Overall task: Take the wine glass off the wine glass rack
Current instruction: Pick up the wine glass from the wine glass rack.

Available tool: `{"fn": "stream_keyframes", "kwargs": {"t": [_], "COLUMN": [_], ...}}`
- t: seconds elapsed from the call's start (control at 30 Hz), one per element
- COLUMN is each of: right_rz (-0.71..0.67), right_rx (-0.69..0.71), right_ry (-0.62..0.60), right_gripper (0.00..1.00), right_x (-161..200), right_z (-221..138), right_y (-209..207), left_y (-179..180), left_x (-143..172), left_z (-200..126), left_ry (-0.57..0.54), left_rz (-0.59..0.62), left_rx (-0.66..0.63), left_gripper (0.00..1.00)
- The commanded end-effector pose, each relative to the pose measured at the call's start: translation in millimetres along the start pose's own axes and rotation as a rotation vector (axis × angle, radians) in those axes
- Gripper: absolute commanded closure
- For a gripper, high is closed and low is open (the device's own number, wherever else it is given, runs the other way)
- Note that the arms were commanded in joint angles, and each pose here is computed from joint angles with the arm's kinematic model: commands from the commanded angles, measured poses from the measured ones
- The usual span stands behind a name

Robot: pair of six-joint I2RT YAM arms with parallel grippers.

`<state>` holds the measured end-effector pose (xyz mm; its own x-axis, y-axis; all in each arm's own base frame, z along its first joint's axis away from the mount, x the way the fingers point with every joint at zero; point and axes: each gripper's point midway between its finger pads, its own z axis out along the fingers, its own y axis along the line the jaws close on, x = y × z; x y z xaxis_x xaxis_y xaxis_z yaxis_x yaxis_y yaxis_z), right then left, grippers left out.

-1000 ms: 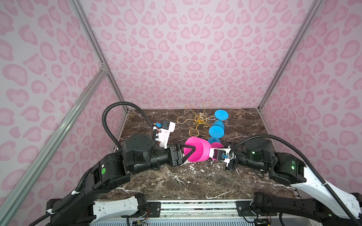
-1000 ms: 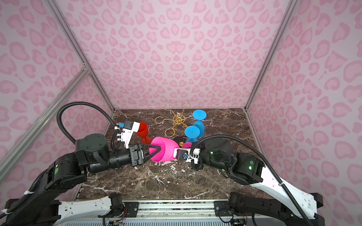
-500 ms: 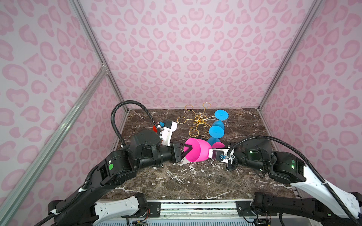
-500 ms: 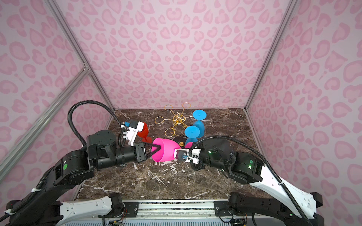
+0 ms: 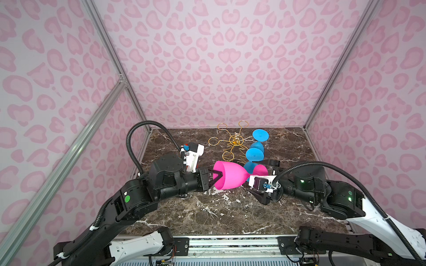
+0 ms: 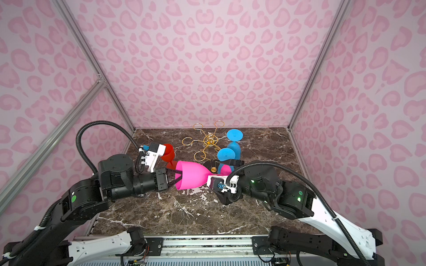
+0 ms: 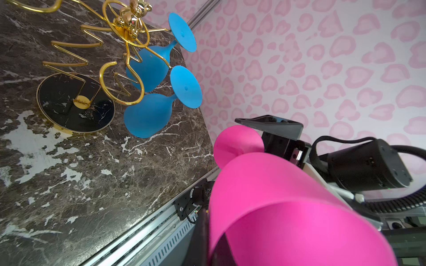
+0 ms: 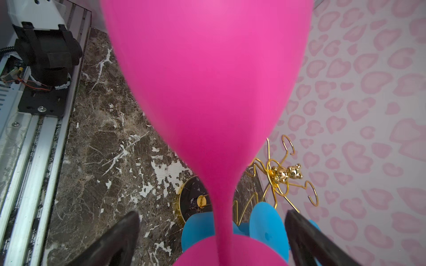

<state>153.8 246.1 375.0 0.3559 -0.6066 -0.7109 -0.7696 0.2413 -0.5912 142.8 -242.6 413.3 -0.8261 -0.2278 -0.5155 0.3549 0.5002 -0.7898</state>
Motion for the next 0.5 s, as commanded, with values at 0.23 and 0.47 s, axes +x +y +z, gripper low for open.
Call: {"fn": "stream_keyframes", "kwargs": {"t": [0.23,0.47], "right_rz": [0.209,0.31], "right_rx": [0.381,0.435], "right_ry": [-0.389,-0.464], "right_gripper": [0.0,0.0], "right_x": [-56,-53], "right_z": [-107,-143], "right_y": [-79,-88], "left_y": [-30,-12], "left_x": [-52,-113], "left_z": [-17,-32], "left_ry": [-0.182,-0.335], "left_rz": [0.039,0.111], "left_rx": [0.078,-0.035], "left_gripper": [0.97,0.97]}}
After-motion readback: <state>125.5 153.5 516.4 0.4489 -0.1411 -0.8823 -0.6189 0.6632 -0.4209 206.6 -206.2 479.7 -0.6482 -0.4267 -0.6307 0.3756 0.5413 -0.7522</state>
